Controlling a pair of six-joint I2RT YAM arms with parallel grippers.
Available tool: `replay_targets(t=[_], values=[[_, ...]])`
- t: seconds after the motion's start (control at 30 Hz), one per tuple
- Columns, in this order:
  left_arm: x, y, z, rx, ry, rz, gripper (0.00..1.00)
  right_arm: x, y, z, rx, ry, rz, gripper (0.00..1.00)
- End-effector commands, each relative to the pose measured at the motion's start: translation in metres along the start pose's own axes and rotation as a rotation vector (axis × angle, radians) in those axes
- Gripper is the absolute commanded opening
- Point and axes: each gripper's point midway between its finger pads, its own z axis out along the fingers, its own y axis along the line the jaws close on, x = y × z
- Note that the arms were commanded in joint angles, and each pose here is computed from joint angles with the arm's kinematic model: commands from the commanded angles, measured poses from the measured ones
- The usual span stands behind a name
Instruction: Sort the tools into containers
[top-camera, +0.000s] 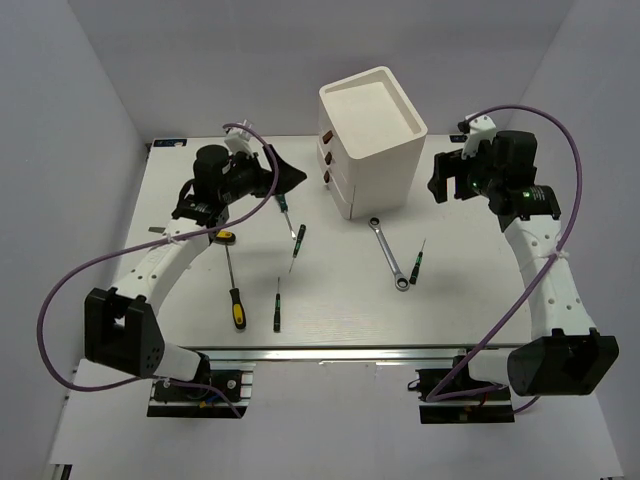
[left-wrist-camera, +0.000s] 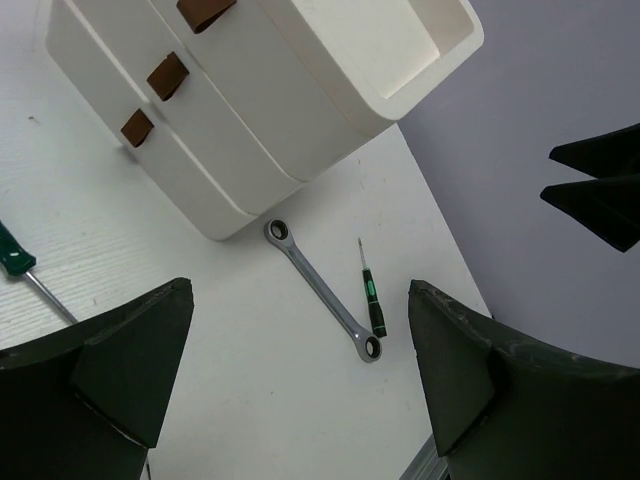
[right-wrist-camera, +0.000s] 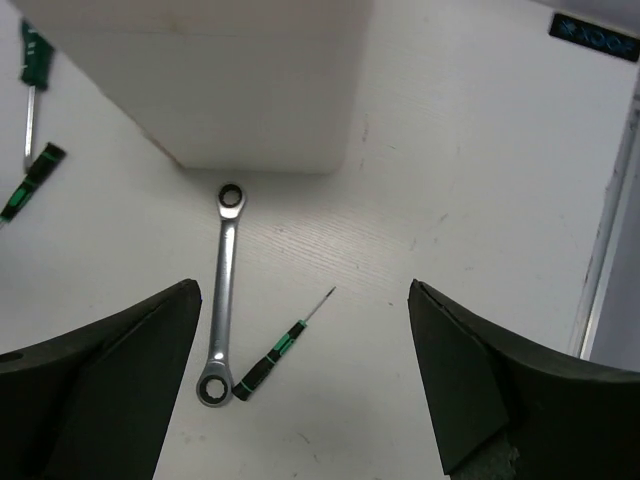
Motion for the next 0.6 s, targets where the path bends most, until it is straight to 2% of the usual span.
replay_targets(t=[0.0,0.03,0.1,0.37,0.57], values=[[-0.022,-0.021,0.006,0.056,-0.036,0.041,0.98,-0.035,0.031,-0.015,-0.201,-0.092,-0.14,0.89],[-0.022,-0.021,0.008,0.056,-0.034,0.042,0.98,-0.035,0.044,-0.015,-0.288,-0.103,-0.213,0.89],[-0.024,-0.021,0.013,0.057,-0.033,0.043,0.98,-0.035,0.056,-0.018,-0.36,-0.108,-0.253,0.89],[-0.031,-0.026,0.033,0.082,-0.037,0.057,0.98,-0.064,0.054,-0.002,-0.307,-0.1,-0.196,0.89],[-0.037,-0.024,0.058,0.109,-0.074,0.048,0.98,-0.081,0.058,0.012,-0.354,-0.101,-0.171,0.89]])
